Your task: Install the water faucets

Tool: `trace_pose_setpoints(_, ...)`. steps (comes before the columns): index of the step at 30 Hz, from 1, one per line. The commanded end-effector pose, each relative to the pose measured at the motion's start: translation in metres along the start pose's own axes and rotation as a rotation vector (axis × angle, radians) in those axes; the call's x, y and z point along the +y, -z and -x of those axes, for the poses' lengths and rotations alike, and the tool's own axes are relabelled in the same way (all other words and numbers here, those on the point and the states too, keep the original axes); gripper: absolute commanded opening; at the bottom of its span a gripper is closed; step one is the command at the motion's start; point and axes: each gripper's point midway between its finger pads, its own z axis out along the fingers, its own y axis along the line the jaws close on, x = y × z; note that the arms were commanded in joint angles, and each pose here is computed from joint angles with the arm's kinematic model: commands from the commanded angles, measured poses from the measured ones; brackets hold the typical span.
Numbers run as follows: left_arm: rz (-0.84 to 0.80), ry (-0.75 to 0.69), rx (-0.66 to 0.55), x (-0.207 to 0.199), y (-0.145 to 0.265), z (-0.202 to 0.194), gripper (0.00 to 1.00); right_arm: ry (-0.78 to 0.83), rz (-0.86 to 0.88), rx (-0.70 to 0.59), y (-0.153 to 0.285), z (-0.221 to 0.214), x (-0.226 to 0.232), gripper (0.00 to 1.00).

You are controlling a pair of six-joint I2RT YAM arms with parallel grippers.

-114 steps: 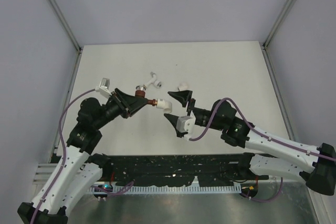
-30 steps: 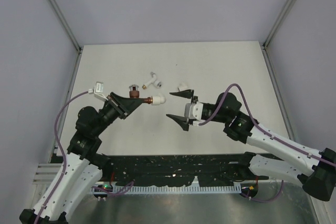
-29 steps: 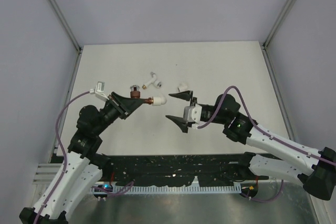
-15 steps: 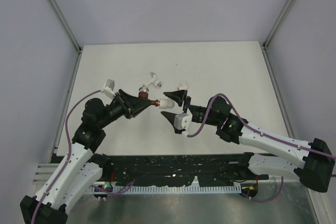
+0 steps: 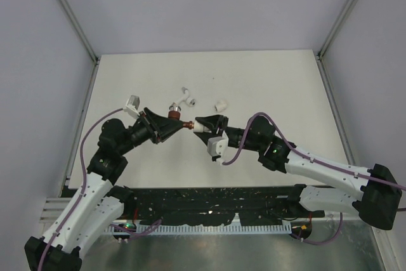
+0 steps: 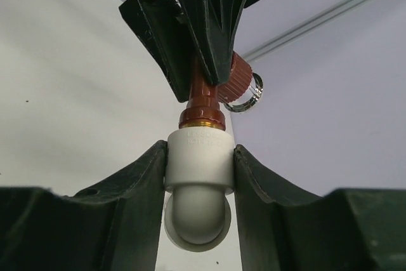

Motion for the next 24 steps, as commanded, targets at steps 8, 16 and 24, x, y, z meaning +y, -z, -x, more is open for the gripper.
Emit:
trace_pose_setpoints(8,-0.293,-0.584,0.022,-0.07,0.012,-0.007,0.0,-0.412,0.099,-0.142,-0.001,0.047,-0.029,0.09)
trace_pose_setpoints(16,-0.488,-1.158,-0.072,-0.086,0.029,-0.014,0.0,-0.908,0.255,-0.252,0.002,0.073,-0.049,0.05)
trace_pose_setpoints(24,-0.699,-1.651,-0.136,-0.084,0.045,-0.033,0.0,-1.271,0.392,-0.259,-0.009,0.079,-0.058,0.05)
